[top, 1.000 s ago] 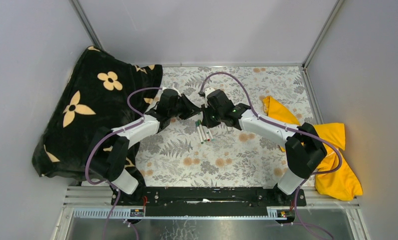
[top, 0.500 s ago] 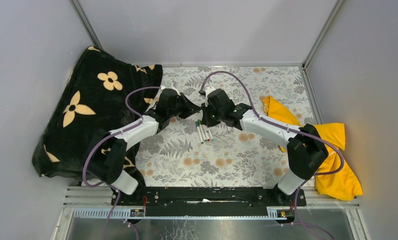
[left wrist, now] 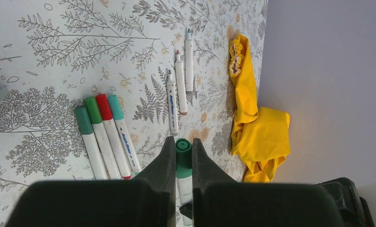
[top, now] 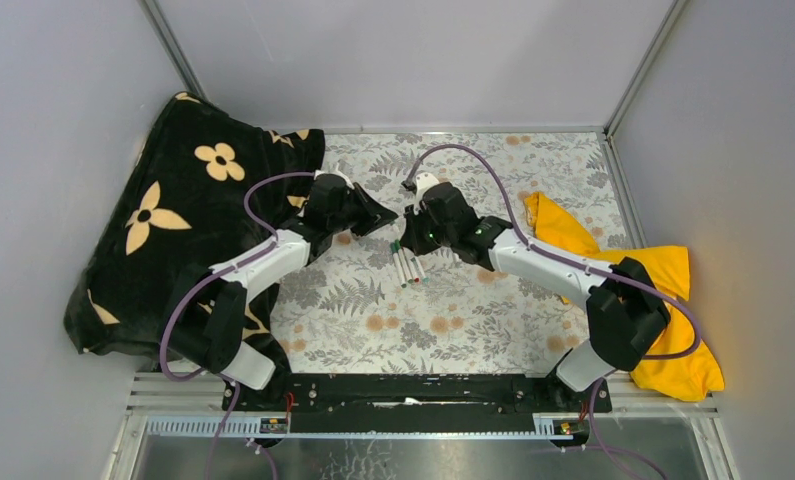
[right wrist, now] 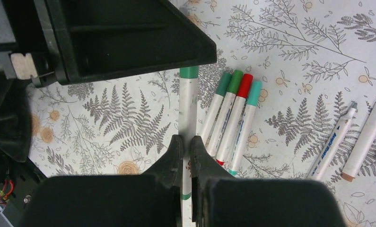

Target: Open the pen caps

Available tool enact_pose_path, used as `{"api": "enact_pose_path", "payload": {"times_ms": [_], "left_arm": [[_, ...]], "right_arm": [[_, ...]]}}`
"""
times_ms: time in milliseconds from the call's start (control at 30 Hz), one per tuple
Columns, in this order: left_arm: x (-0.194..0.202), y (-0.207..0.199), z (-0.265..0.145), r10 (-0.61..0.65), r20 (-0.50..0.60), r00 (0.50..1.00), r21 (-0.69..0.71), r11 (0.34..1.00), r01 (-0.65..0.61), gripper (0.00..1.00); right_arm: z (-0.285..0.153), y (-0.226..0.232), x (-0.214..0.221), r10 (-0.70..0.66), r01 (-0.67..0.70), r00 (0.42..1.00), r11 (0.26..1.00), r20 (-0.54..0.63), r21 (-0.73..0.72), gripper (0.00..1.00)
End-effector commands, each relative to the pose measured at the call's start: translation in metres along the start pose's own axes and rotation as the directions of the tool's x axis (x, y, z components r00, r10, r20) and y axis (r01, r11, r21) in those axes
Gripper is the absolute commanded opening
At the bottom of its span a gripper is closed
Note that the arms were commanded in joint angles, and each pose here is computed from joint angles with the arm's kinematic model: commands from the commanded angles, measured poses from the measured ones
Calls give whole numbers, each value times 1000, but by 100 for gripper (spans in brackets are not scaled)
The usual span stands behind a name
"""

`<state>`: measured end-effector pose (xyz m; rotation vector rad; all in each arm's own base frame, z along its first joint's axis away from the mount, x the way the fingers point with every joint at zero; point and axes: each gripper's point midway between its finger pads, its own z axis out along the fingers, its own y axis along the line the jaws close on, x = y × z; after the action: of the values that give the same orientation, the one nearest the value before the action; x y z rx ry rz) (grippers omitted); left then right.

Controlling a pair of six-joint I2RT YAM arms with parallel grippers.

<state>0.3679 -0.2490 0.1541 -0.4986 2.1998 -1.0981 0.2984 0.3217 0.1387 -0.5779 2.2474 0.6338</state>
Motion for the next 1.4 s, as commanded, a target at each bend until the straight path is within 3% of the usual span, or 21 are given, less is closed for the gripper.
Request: {"api": "enact_pose_path", "payload": {"times_ms": [0, 433, 700, 1367], "left_arm": [[-55, 16, -10, 15, 158, 987, -63, 998, -5, 0], [-69, 22, -14, -148, 186, 971, -6, 988, 152, 0], [-76, 17, -21, -281, 228, 932, 46, 959, 278, 0], [-128, 1, -47, -312, 348, 884, 81, 950, 303, 0]], "right_arm": [[-24, 3, 7, 13, -13, 1000, 1000, -7, -4, 0], [-20, -1, 19, 33, -33, 999, 999, 6, -2, 0], [-11, -4, 31, 48, -48, 999, 999, 4, -3, 0], [-12, -9, 69, 50, -50, 999, 999, -21, 6, 0]]}}
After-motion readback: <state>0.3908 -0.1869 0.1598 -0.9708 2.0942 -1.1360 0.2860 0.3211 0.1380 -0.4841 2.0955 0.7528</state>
